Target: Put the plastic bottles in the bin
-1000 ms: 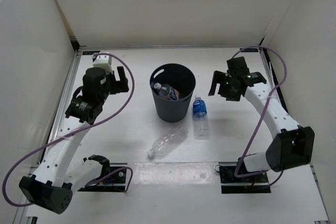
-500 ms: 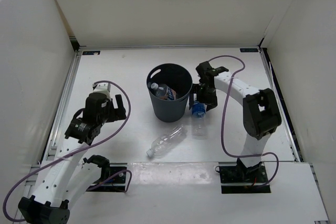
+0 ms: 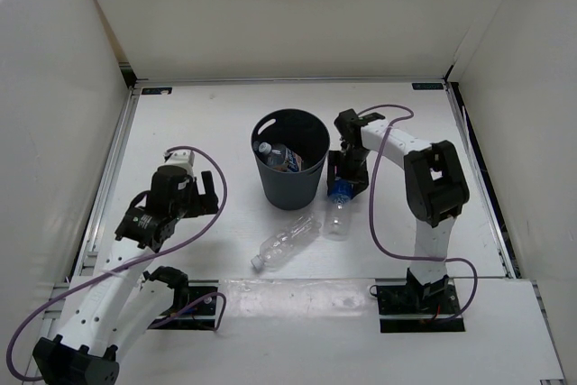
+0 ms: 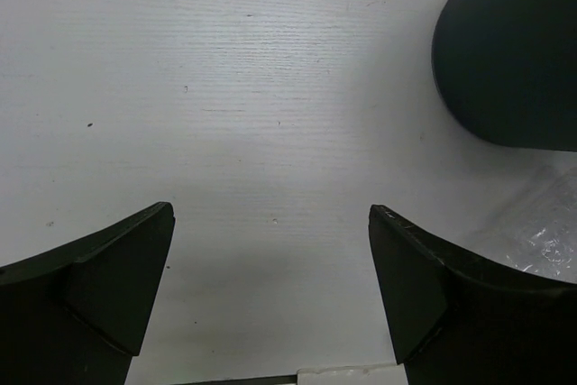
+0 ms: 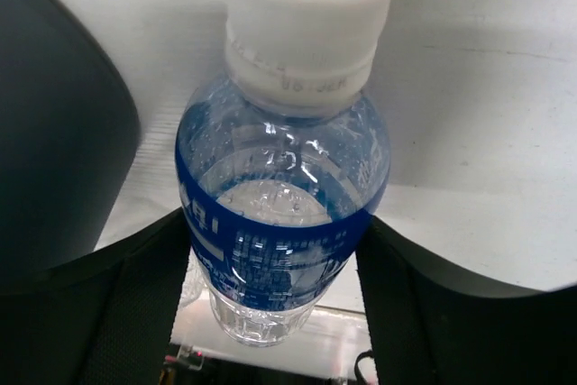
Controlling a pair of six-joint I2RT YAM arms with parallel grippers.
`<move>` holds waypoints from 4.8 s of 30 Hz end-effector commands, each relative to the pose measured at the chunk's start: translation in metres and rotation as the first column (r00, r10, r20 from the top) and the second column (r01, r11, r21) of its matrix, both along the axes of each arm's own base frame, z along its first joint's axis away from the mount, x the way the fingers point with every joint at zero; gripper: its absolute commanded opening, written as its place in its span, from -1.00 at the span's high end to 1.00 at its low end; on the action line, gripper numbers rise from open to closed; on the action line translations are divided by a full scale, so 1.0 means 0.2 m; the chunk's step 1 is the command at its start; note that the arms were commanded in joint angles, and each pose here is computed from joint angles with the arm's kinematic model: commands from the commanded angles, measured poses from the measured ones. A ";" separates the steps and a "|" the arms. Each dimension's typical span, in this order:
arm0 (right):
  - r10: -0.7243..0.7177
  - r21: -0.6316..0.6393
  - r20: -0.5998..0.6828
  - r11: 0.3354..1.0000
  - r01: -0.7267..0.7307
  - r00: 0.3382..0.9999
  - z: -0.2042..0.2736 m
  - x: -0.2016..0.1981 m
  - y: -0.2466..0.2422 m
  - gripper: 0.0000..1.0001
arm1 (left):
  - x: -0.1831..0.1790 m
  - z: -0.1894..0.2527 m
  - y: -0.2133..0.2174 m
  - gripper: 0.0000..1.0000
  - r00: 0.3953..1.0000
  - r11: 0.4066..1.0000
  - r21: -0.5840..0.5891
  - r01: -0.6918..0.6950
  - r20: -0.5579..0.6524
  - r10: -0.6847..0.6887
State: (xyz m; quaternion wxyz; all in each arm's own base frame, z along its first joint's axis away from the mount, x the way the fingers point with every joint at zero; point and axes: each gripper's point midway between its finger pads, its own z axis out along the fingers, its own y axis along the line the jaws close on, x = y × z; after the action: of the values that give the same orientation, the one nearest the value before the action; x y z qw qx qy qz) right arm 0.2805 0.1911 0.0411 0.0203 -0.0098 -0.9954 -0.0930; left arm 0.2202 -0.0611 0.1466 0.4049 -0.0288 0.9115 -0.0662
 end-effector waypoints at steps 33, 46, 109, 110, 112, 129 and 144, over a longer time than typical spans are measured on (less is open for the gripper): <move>-0.465 0.504 0.824 0.863 -0.044 0.324 1.80 0.52 0.05 1.00 | 0.00 -0.08 -0.14 -0.99 0.993 0.992 -0.025 0.120 0.006 -0.120; -0.099 0.168 0.948 0.963 -0.212 0.304 1.66 0.31 0.46 -0.01 | -0.02 -0.07 -0.22 -0.99 0.977 0.977 -0.036 0.211 0.026 -0.210; -0.248 0.266 0.919 0.964 -0.018 0.305 1.63 -0.20 -0.46 -0.81 | -0.40 -0.42 -1.17 -0.30 0.590 0.595 -0.068 0.800 -0.087 -0.803; -0.255 0.272 0.919 0.962 -0.015 0.301 1.63 -0.20 -0.47 -0.81 | -0.41 -0.37 -1.19 -0.26 0.573 0.576 -0.062 0.815 -0.060 -0.817; -0.257 0.273 0.917 0.962 -0.012 0.305 1.61 -0.18 -0.47 -0.81 | -0.41 -0.28 -1.21 -0.15 0.553 0.553 -0.050 0.832 -0.020 -0.833; -0.326 0.297 0.917 0.943 0.150 0.231 1.59 -0.15 -0.71 -0.81 | -0.27 1.19 -1.51 -0.01 0.243 0.429 0.255 0.866 0.536 -0.808; -0.336 0.312 0.917 0.940 0.138 0.213 1.62 -0.17 -0.71 -0.81 | 0.60 1.43 -1.05 -0.04 0.577 0.801 -0.160 0.577 0.774 -0.262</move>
State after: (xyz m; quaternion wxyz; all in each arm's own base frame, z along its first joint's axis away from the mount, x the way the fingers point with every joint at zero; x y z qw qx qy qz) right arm 0.2475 0.0467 0.3493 -0.5795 -0.1048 -0.7942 -0.1499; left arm 0.3424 -0.2635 0.4258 0.6838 0.1644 0.6447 -0.2996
